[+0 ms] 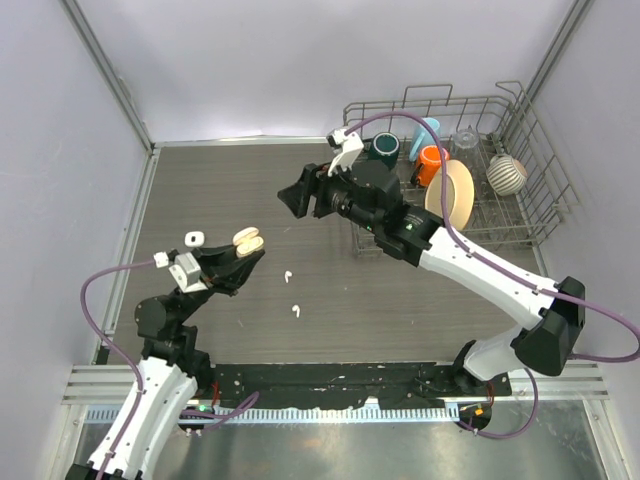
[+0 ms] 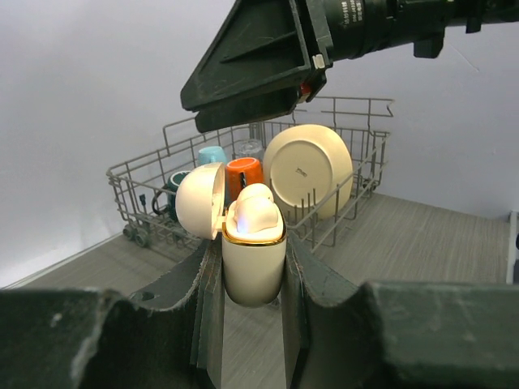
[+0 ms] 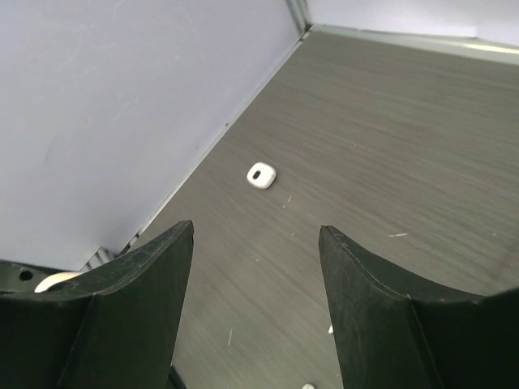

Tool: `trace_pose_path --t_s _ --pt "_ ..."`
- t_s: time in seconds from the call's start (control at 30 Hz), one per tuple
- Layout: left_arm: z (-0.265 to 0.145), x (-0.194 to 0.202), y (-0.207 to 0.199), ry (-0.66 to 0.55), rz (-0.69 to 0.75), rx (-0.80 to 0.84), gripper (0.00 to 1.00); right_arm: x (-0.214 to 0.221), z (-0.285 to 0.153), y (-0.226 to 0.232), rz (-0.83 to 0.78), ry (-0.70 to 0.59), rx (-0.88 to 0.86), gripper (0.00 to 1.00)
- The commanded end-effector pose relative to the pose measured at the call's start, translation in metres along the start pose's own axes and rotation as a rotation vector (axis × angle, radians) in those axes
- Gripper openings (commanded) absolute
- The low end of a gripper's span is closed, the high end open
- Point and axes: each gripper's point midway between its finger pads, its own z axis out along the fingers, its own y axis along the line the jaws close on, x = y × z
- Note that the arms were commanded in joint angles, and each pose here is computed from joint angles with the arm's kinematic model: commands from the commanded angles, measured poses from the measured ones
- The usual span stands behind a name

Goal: Insert the wireless bluetooth earbuds into the charging case
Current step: Close the charging case.

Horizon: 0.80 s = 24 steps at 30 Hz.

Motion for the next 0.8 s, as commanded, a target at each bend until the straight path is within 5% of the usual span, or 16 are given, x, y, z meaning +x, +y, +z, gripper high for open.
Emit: trace_pose_path --t_s 0.0,0.77 --pt "0.007 -0.016 -0.014 -0.023 0.044 0.100 0.00 -0.004 -0.001 0.031 0.033 0.047 -0.140 0.68" --pt "0.009 -0.010 -0.025 -0.014 0.014 0.177 0.00 0.020 0.014 0.051 0.089 0.148 -0.270 0.69"
